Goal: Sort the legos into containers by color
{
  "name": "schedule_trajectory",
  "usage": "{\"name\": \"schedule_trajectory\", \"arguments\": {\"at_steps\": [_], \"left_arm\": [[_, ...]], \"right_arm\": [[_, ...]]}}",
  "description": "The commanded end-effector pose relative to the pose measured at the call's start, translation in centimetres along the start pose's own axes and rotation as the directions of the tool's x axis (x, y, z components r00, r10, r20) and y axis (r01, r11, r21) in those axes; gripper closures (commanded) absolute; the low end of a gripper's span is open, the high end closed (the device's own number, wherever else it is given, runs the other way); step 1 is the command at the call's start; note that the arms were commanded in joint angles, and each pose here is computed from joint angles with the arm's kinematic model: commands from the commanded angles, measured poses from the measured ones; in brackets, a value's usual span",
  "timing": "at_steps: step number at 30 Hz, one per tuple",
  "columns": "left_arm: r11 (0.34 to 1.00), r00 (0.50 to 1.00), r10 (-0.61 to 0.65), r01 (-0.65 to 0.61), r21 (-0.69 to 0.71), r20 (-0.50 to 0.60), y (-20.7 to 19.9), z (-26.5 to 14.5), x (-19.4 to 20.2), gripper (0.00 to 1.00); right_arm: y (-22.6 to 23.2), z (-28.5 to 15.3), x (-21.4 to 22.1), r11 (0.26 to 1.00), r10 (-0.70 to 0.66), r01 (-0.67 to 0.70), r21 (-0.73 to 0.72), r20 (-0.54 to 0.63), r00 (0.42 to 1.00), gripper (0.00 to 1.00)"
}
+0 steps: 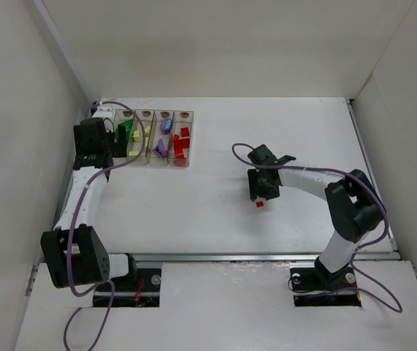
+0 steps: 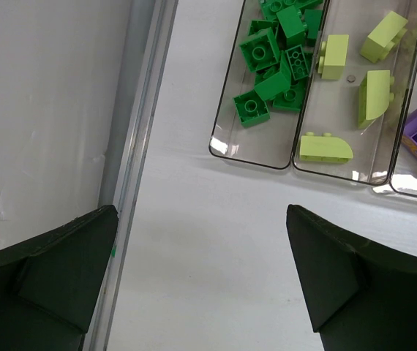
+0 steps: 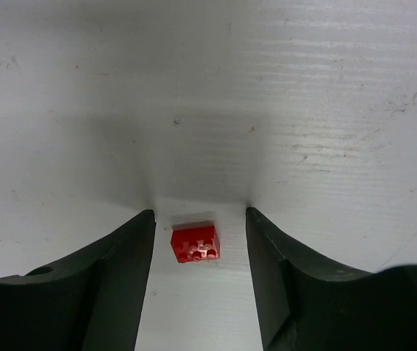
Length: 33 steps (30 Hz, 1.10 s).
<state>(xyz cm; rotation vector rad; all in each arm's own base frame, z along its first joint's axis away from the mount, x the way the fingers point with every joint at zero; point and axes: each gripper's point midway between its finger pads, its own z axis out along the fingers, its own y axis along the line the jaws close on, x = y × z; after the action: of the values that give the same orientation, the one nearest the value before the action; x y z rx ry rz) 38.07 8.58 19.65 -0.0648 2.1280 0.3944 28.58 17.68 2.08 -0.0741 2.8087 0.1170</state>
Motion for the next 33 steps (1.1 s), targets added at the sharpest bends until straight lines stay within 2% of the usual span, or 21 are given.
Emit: {"name": "schedule_trajectory", "arguments": {"at_steps": [1,3,5,9,16,19,20,22,23,24,25,27,30,33], "left_arm": [[0.999,0.999,-0.031,0.032,-0.023,0.04,0.6,-0.9,-1.0,0.0],[0.999,0.999,-0.029,0.03,-0.022,0.031,0.6,-0.7,-1.0,0.0],[0.999,0.999,-0.029,0.03,-0.022,0.031,0.6,-0.7,-1.0,0.0],[1.0,0.999,-0.02,0.021,-0.022,0.031,0.6,-0.7,-1.0,0.0],[1.0,1.0,-0.018,0.018,-0.021,0.022,0.6,-0.5,-0.8,0.0],[1.0,1.0,-0.018,0.018,-0.021,0.022,0.6,-0.5,-0.8,0.0],[1.0,1.0,-0.018,0.018,-0.021,0.022,0.6,-0.5,-0.8,0.0],[1.0,1.0,-0.018,0.018,-0.021,0.022,0.6,-0.5,-0.8,0.0],[1.0,1.0,-0.018,0.018,-0.021,0.022,0.6,-0.5,-0.8,0.0],[1.0,1.0,-0.018,0.018,-0.021,0.022,0.6,-0.5,-0.8,0.0],[1.0,1.0,-0.018,0.018,-0.021,0.022,0.6,-0.5,-0.8,0.0],[1.0,1.0,-0.018,0.018,-0.021,0.022,0.6,-0.5,-0.8,0.0],[1.0,1.0,-0.016,0.016,-0.019,0.013,0.5,-0.4,-0.3,0.0],[0.999,0.999,-0.027,0.028,-0.02,0.022,0.5,-0.4,-0.6,0.0]], "right_arm": [[0.1,0.5,2.2,1.0,-0.029,0.03,0.007,-0.044,0.999,0.43],[-0.1,0.6,2.8,1.0,-0.022,0.023,0.017,-0.062,0.998,0.5],[-0.1,0.7,3.3,0.999,-0.031,0.032,0.018,-0.071,0.997,0.51],[0.0,0.3,3.7,0.999,-0.031,0.033,0.022,-0.082,0.996,0.43],[0.3,0.0,4.5,0.999,-0.042,0.045,0.022,-0.093,0.995,0.42],[-0.1,0.1,5.0,0.998,-0.045,0.05,0.047,-0.1,0.994,0.53],[-0.3,0.1,4.9,0.997,-0.046,0.051,0.059,-0.094,0.995,0.61],[-0.1,0.0,4.5,0.997,-0.045,0.05,0.055,-0.086,0.995,0.71],[-0.1,0.0,4.5,0.997,-0.045,0.05,0.055,-0.086,0.995,0.79],[0.0,0.0,4.6,0.998,-0.045,0.049,0.047,-0.09,0.995,0.95],[0.0,0.0,4.6,0.998,-0.045,0.049,0.047,-0.09,0.995,1.0],[0.7,-0.2,4.5,0.998,-0.06,0.061,0.01,-0.098,0.993,1.0],[4.4,-1.9,1.9,0.984,-0.116,0.109,-0.144,-0.038,0.993,1.0],[10.5,-5.3,-4.7,0.932,-0.176,0.216,-0.289,0.157,0.972,1.0]]}}
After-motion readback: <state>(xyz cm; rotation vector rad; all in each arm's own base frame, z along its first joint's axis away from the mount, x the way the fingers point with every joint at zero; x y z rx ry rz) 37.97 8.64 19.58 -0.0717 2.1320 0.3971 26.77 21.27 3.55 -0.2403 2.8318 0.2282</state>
